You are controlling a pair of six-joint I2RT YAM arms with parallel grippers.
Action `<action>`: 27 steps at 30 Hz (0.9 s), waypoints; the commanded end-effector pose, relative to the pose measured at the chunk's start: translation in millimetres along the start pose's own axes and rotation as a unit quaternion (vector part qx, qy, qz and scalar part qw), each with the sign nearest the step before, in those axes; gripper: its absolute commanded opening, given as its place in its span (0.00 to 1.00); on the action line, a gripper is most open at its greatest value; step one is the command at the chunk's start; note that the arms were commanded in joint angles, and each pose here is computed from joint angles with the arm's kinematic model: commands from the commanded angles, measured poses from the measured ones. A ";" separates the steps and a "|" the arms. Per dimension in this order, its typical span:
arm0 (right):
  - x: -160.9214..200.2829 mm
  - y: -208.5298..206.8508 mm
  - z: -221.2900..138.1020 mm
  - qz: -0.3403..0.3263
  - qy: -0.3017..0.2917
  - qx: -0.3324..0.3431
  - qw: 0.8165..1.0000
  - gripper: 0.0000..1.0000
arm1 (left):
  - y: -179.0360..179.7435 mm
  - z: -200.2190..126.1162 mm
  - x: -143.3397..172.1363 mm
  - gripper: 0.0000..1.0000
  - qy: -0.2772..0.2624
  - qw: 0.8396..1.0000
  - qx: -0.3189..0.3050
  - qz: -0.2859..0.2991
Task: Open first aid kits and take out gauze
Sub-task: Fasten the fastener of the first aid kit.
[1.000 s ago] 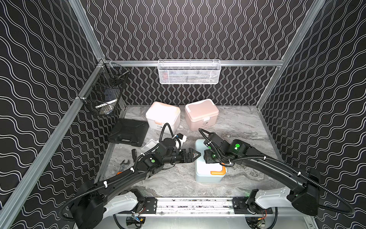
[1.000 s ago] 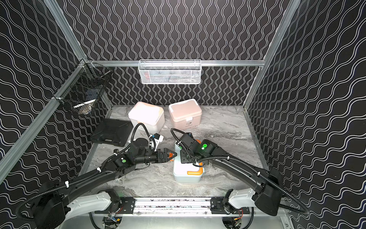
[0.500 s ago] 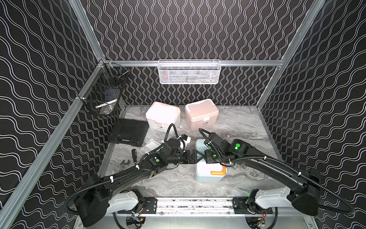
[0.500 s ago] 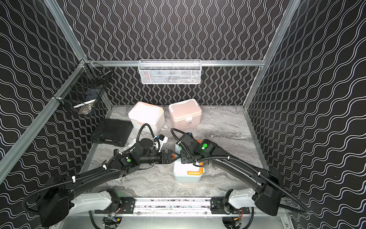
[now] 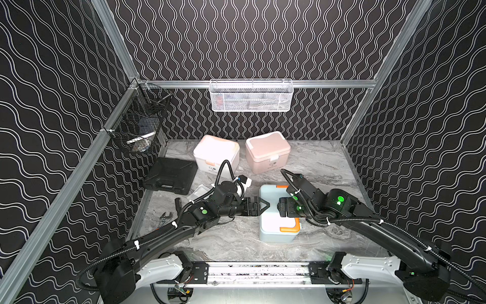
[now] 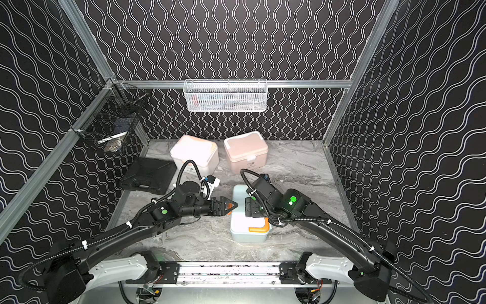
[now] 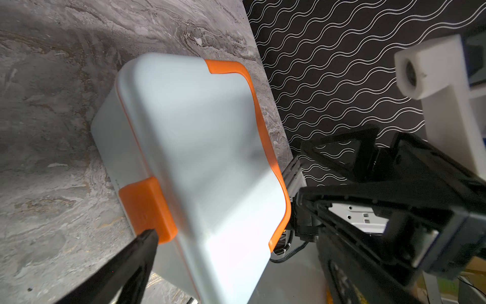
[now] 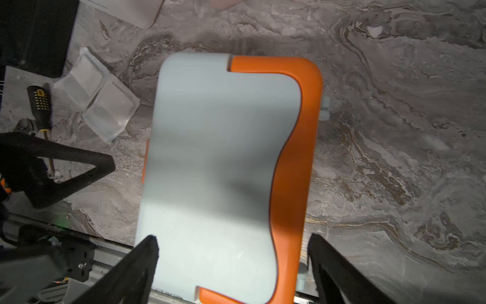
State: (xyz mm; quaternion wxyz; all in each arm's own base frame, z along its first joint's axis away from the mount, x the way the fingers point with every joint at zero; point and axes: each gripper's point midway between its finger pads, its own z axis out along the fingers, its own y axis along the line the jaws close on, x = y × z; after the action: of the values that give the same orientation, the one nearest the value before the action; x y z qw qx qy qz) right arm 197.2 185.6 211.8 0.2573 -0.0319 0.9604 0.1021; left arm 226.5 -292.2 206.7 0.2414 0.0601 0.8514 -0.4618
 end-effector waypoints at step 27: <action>34.0 -1.9 54.4 0.016 0.070 -0.013 0.997 0.88 | -3.9 41.1 9.5 0.99 0.040 0.998 0.035 -0.014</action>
State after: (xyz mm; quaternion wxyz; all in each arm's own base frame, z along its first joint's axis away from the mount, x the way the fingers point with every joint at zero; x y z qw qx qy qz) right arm 199.2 187.4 156.0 0.2082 -0.0150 0.9724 0.1046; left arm 233.6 -311.0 164.7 0.1899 0.0542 0.8736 -0.4449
